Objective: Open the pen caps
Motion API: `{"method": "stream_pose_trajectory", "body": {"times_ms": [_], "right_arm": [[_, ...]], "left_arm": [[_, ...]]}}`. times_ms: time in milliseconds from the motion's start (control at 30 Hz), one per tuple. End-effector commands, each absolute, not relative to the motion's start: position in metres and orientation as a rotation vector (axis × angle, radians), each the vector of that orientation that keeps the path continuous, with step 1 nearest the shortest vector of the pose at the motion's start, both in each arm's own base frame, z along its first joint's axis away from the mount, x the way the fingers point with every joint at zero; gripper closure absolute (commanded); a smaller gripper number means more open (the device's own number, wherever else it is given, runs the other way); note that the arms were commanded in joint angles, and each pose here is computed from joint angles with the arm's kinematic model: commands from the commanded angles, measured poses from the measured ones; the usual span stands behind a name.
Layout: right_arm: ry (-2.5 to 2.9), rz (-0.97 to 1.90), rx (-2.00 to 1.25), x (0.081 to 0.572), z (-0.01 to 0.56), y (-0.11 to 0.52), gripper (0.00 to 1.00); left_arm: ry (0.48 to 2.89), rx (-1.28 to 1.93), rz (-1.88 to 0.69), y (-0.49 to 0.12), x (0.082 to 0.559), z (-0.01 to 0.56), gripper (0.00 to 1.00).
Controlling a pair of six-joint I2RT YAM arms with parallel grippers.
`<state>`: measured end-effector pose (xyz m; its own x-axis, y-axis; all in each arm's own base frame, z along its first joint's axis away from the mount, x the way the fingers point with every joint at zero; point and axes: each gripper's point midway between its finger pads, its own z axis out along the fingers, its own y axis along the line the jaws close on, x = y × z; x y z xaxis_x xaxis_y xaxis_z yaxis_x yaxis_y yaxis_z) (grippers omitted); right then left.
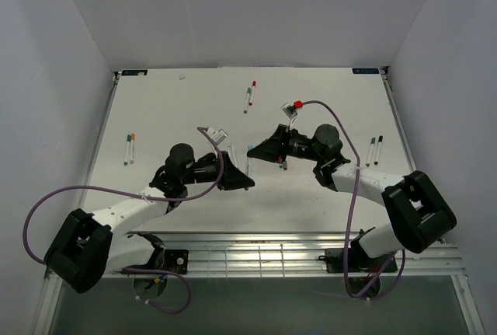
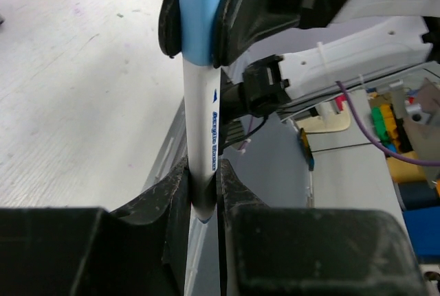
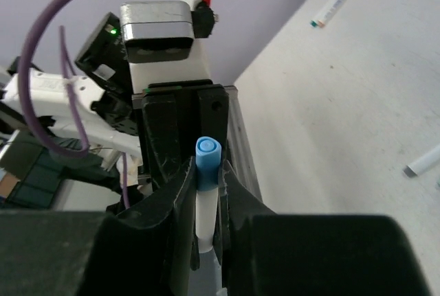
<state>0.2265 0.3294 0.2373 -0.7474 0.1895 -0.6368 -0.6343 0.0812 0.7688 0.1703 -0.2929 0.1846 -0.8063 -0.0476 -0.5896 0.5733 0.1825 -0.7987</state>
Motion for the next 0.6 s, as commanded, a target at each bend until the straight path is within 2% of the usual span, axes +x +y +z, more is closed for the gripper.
{"method": "stream_pose_trajectory", "body": {"times_ms": [0,133,200,300,367,400,567], "right_arm": [[1.363,1.855,-0.566,0.218,0.306,0.319,0.92],[1.321,1.838,-0.540,0.228,0.315,0.317,0.92],[1.542,1.728,-0.411,0.253,0.290,0.320,0.92],[1.828,1.373,-0.227,0.297,0.252,0.309,0.92],[1.854,1.140,-0.126,0.330,0.258,0.293,0.92],[2.014,1.013,-0.065,0.331,0.229,0.280,0.92],[2.051,0.807,-0.020,0.350,0.227,0.261,0.92]], "left_arm": [[1.910,0.614,-1.831,-0.290,0.138,0.200,1.00],[1.930,0.588,-1.824,-0.288,0.137,0.195,1.00],[1.977,0.501,-1.745,-0.288,0.149,0.186,1.00],[2.116,0.300,-1.428,-0.276,0.182,0.156,1.00],[2.254,0.267,-1.199,-0.267,0.183,0.127,1.00],[2.268,0.210,-1.066,-0.259,0.196,0.119,1.00],[2.340,0.167,-0.909,-0.247,0.197,0.103,1.00]]}}
